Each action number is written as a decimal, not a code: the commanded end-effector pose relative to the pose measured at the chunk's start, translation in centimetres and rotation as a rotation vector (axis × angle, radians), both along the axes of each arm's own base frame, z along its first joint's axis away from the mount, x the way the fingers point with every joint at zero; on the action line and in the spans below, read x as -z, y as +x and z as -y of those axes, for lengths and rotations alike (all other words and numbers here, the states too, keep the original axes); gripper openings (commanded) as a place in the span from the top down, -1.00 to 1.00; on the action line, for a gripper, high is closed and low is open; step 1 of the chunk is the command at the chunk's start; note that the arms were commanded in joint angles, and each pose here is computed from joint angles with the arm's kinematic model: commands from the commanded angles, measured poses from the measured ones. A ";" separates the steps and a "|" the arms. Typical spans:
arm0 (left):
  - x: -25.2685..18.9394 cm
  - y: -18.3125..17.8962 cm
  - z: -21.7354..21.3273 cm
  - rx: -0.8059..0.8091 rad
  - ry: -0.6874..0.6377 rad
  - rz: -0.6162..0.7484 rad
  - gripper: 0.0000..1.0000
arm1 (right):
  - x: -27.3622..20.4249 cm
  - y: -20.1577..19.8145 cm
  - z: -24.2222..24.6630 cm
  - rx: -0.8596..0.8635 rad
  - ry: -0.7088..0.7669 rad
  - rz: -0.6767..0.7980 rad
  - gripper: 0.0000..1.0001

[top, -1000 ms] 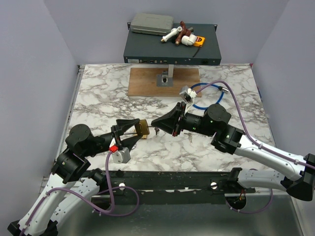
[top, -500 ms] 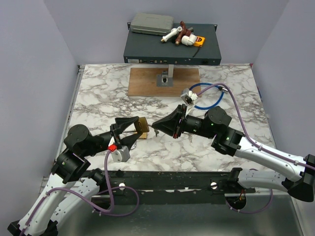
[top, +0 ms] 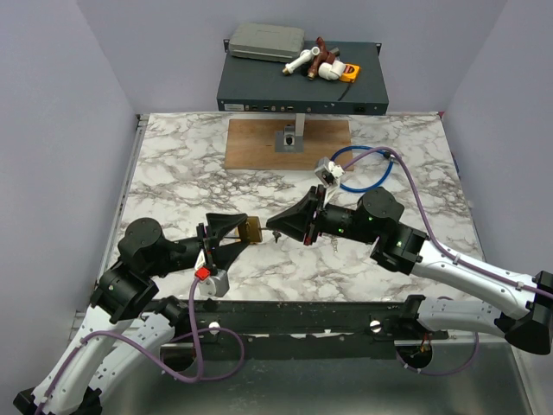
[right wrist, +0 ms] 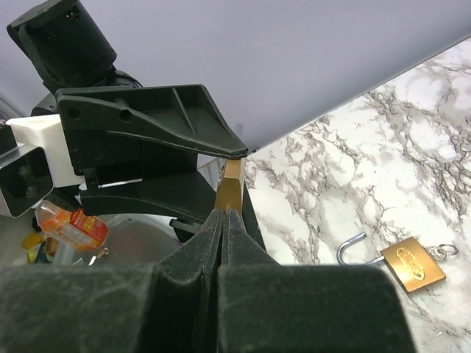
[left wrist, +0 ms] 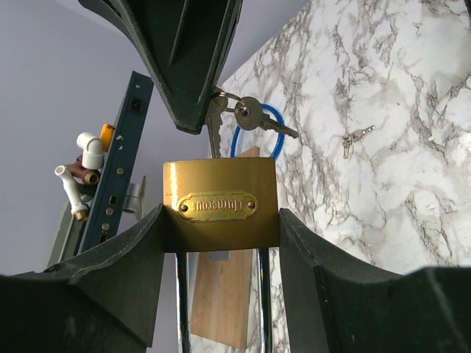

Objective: Unlock with the key

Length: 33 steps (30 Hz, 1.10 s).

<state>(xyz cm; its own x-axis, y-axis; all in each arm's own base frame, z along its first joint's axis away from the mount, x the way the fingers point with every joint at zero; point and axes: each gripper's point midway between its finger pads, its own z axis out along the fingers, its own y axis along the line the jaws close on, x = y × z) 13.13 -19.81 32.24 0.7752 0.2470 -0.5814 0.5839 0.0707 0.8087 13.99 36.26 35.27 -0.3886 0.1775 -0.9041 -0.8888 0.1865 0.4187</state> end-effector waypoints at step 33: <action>-1.9 2.0 -0.7 -0.104 -0.013 0.110 1.00 | -0.4 -1.2 -1.5 -0.047 0.030 -0.016 0.99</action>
<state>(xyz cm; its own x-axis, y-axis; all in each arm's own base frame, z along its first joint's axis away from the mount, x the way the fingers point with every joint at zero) 14.38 -19.24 31.98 0.7635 0.3152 -0.5637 0.5652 0.0963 0.8193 14.38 36.85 34.77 -0.3976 0.1792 -0.8999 -0.8804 0.2018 0.4292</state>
